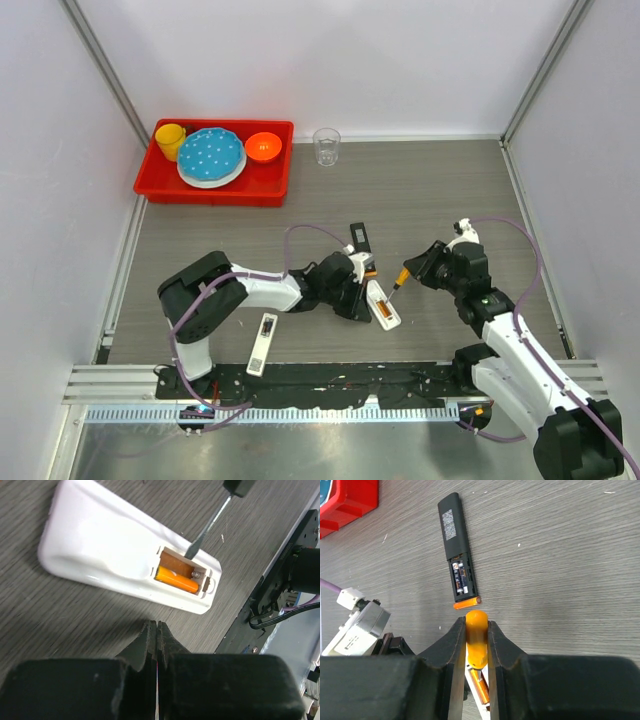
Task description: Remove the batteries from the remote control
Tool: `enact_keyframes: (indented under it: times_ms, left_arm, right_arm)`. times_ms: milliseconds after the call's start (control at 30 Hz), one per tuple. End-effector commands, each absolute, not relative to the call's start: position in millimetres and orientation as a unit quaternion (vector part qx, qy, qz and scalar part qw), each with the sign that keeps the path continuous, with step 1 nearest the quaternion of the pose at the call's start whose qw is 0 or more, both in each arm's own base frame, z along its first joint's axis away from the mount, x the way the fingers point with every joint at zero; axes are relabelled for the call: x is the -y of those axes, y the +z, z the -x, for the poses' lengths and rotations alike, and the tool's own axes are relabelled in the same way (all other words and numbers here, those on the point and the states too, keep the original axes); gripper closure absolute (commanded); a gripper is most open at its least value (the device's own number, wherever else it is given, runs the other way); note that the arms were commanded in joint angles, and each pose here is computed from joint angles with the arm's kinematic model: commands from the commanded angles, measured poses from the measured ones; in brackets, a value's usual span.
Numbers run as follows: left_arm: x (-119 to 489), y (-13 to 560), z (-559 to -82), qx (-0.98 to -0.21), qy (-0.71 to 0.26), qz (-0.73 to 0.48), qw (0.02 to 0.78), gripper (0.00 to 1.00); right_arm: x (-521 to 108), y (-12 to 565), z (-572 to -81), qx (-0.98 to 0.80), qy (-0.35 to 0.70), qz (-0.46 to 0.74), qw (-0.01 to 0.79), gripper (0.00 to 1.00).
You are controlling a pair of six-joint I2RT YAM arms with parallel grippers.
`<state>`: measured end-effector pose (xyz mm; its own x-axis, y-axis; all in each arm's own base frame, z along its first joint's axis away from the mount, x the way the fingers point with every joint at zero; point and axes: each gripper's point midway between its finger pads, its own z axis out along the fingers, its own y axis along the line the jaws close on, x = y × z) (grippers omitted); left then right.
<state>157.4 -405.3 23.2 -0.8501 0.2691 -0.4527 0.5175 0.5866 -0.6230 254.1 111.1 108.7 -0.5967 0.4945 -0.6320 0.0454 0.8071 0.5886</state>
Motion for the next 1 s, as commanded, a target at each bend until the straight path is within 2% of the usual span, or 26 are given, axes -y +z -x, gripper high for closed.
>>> enact_keyframes:
  times_ms: [0,967]
  left_arm:
    - [387,17,-162,-0.888,-0.373,-0.213,0.163,1.0]
    - [403,3,-163,-0.896,-0.379,-0.194,0.125,1.0]
  right_arm:
    - [-123,129,-262,-0.832,0.3,-0.121,0.452,0.99]
    - [-133,89,-247,-0.864,0.278,-0.082,0.41,0.99]
